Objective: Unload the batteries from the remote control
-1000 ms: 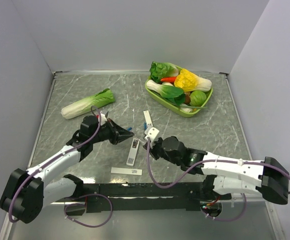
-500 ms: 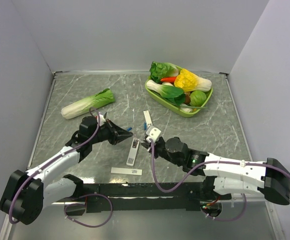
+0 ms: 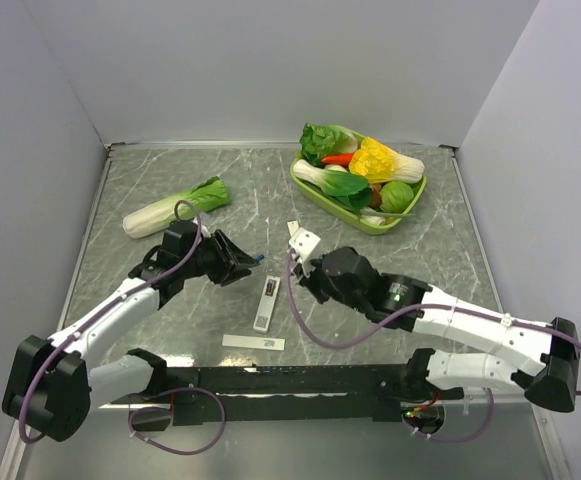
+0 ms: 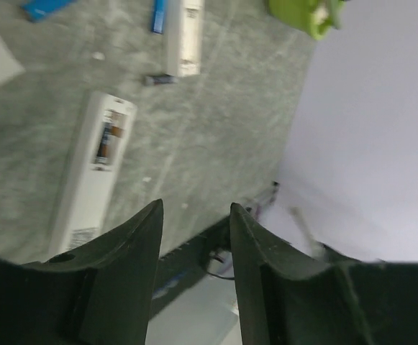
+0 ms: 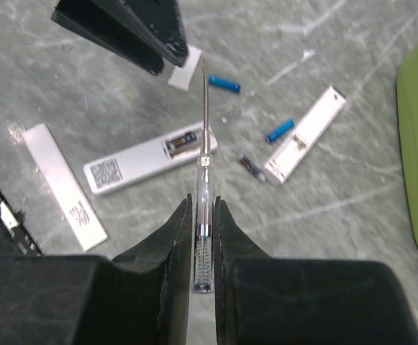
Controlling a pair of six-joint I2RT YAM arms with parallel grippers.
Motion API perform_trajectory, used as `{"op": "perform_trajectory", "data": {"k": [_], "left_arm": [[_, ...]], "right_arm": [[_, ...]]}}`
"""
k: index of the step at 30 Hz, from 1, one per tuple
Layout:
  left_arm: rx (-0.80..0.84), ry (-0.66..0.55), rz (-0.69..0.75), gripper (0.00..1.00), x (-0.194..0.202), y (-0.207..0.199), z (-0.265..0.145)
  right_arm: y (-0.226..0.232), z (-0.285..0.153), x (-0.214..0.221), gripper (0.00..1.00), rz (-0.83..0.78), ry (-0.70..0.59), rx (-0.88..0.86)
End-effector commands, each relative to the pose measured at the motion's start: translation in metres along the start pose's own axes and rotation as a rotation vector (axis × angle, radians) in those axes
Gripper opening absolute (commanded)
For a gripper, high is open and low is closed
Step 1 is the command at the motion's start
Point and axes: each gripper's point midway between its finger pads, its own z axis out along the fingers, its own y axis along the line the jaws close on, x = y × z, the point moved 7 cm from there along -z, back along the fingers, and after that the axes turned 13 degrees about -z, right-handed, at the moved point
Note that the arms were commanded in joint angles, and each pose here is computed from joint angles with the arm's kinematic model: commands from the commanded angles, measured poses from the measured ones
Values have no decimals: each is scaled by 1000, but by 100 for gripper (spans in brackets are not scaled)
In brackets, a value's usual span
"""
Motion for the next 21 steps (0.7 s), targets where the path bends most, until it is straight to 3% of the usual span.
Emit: {"op": "perform_trajectory", "data": {"k": [1,9,15,21], "left_arm": [[-125,-77,85,46,-17,20,5],[-125,15,91,42,-18,55,31],[-113,79,66,40,-16,72,44],[-110,120,65,38,-15,80,53]], "right_arm": [[-9,-16,9,0,6,260,-68],[7,5,3,0,39,422,-308],[13,30,6,0,38,572,-366],[7,50,8,0,52,611,-364]]}}
